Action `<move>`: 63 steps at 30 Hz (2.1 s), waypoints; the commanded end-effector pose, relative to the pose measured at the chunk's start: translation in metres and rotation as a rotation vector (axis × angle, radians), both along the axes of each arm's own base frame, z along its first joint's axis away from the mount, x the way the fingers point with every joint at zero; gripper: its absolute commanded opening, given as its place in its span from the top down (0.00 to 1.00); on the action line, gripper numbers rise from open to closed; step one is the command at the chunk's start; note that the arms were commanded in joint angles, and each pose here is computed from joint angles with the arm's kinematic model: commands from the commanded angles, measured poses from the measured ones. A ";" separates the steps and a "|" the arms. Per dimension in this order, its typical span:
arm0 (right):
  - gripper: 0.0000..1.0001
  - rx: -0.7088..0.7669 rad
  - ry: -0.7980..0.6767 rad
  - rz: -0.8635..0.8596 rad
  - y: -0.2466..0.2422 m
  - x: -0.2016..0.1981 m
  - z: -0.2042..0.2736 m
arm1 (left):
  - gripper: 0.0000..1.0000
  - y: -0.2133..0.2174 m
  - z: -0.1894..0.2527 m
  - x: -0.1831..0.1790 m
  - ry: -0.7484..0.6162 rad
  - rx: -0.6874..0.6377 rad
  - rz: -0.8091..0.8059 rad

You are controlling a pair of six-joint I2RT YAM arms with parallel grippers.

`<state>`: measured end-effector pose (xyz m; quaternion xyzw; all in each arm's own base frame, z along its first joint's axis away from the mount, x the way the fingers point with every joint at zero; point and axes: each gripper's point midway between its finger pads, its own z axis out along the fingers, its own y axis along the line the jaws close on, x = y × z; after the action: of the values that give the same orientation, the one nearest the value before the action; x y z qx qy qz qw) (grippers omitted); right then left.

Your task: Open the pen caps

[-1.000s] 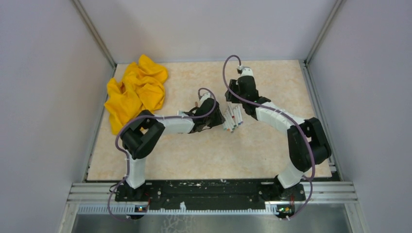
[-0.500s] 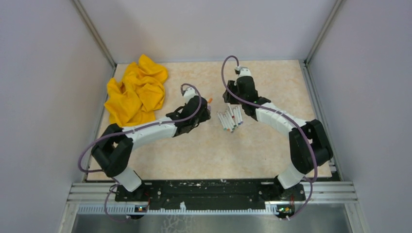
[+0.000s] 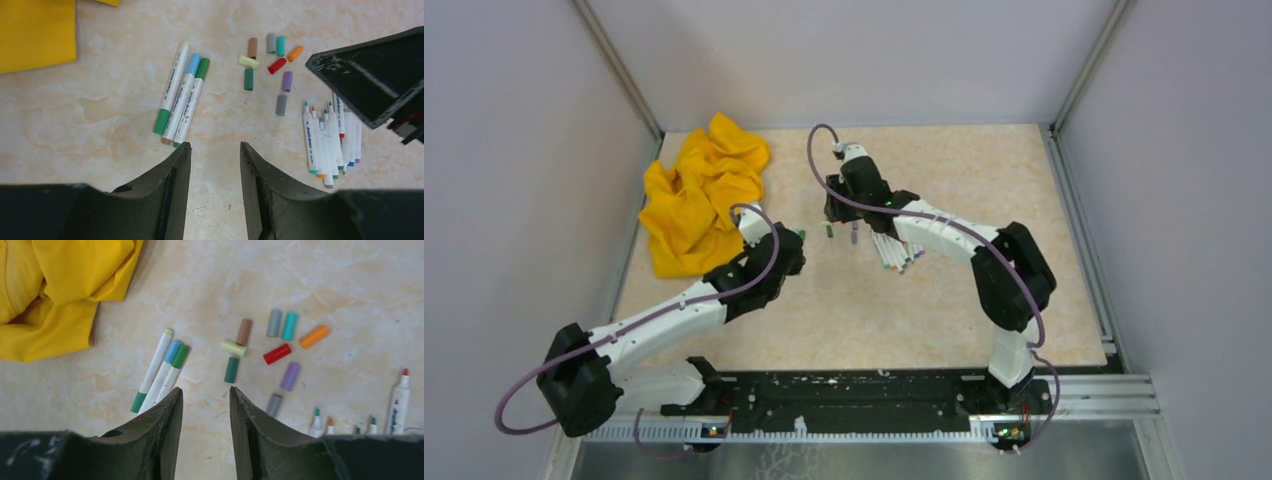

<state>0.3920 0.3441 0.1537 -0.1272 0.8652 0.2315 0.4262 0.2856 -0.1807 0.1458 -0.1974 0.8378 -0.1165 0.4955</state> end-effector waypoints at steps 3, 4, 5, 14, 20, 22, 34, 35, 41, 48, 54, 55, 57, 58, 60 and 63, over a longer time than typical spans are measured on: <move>0.61 0.011 -0.016 -0.044 0.014 -0.002 0.010 | 0.54 0.014 -0.024 -0.002 0.053 0.133 0.032; 0.61 0.015 -0.029 -0.066 0.009 -0.002 0.013 | 0.54 0.010 -0.029 0.000 0.063 0.151 0.015; 0.61 0.020 -0.045 -0.083 0.004 -0.002 0.018 | 0.54 0.008 -0.034 0.002 0.073 0.170 0.000; 0.60 0.021 -0.079 -0.123 -0.027 -0.003 0.028 | 0.57 -0.010 -0.072 0.023 0.163 0.224 -0.049; 0.60 0.036 -0.079 -0.128 -0.036 -0.003 0.024 | 0.58 -0.013 -0.083 0.036 0.179 0.239 -0.064; 0.60 0.042 -0.081 -0.129 -0.038 -0.002 0.024 | 0.58 -0.013 -0.086 0.040 0.185 0.247 -0.065; 0.60 0.047 -0.073 -0.137 -0.048 0.001 0.018 | 0.59 -0.011 -0.098 0.051 0.211 0.251 -0.065; 0.60 0.045 -0.071 -0.136 -0.048 0.000 0.016 | 0.59 -0.011 -0.099 0.051 0.214 0.251 -0.067; 0.60 0.041 -0.064 -0.138 -0.051 0.000 0.013 | 0.59 -0.010 -0.105 0.050 0.227 0.252 -0.069; 0.60 0.053 -0.075 -0.145 -0.053 0.003 0.012 | 0.59 -0.009 -0.114 0.049 0.249 0.247 -0.070; 0.60 0.054 -0.073 -0.149 -0.055 0.003 0.012 | 0.60 -0.010 -0.121 0.047 0.274 0.231 -0.083; 0.60 0.055 -0.073 -0.149 -0.055 0.002 0.012 | 0.60 -0.010 -0.123 0.047 0.278 0.228 -0.084; 0.60 0.054 -0.070 -0.150 -0.056 0.002 0.010 | 0.60 -0.011 -0.125 0.047 0.285 0.219 -0.090; 0.60 0.054 -0.069 -0.151 -0.057 0.001 0.009 | 0.62 -0.012 -0.126 0.047 0.290 0.214 -0.093; 0.60 0.053 -0.064 -0.156 -0.060 0.000 0.007 | 0.67 -0.013 -0.127 0.048 0.297 0.197 -0.100; 0.60 0.054 -0.064 -0.162 -0.063 0.000 0.006 | 0.73 -0.017 -0.129 0.048 0.306 0.164 -0.115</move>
<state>0.3858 0.2826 0.1243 -0.0668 0.8766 0.1912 0.4366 0.3332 -0.1860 0.0254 -0.1239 0.9125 -0.0129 0.3896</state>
